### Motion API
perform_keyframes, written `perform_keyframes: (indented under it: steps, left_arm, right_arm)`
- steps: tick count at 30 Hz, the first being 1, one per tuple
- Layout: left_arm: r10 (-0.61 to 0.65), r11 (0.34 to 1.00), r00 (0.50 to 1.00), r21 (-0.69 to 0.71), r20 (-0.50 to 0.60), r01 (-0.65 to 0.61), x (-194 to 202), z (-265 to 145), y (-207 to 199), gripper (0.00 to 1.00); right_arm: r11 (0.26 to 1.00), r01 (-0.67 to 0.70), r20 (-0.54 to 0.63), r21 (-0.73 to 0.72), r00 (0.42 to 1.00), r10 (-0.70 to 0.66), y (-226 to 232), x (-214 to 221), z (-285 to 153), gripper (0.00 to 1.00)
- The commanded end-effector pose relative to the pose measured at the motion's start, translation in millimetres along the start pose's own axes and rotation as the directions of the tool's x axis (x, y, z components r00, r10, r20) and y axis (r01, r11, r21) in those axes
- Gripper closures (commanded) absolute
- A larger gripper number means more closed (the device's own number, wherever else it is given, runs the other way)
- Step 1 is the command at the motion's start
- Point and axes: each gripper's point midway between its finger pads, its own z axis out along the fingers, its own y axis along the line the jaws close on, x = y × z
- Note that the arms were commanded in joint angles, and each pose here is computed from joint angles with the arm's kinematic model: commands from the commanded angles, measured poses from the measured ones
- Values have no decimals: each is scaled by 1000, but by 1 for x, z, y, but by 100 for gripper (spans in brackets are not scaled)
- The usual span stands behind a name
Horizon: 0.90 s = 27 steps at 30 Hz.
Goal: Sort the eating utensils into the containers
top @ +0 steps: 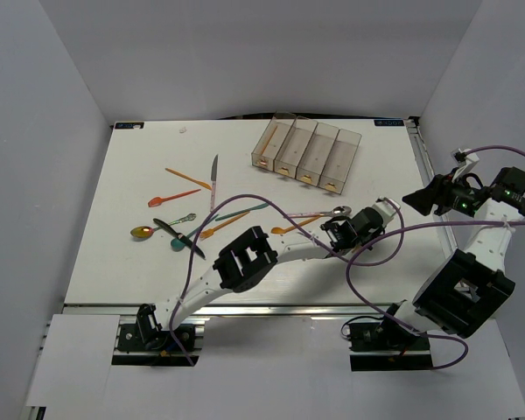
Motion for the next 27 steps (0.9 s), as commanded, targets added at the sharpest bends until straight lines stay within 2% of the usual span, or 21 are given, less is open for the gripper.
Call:
perform_keyframes:
  steps: [1, 5, 9, 15, 21, 24, 25, 27]
  left_arm:
    - [-18, 998, 1000, 62, -19, 19, -18, -21, -12, 99]
    - [-65, 993, 996, 102, 65, 58, -63, -38, -20, 100]
    - [-109, 987, 988, 128, 106, 95, -90, -57, -20, 100]
    - [-246, 961, 949, 175, 199, 212, -144, -98, 6, 100]
    - [-306, 950, 928, 130, 211, 283, -151, -118, 64, 100]
    - [-326, 945, 915, 81, 240, 316, -159, -133, 109, 100]
    - [-334, 942, 902, 54, 274, 332, -171, -143, 138, 100]
    - [-348, 934, 891, 22, 290, 357, -171, -151, 171, 100]
  right_arm:
    - [1000, 0, 30, -18, 1000, 1, 3, -10, -2, 35]
    - [1000, -2, 32, -18, 999, 3, 3, -11, -2, 36]
    - [1000, 1, 36, -13, 999, -1, 2, -15, -3, 36]
    - [1000, -2, 43, -20, 999, 2, 3, -17, -3, 36]
    - [999, 2, 68, -43, 998, 1, 6, -26, -3, 36]
    - [998, -8, 70, -57, 997, 12, 7, -27, -2, 36]
    - [998, -2, 70, -65, 998, 7, 8, -26, -1, 36]
    - [996, -23, 48, -88, 998, 27, 12, -20, 0, 37]
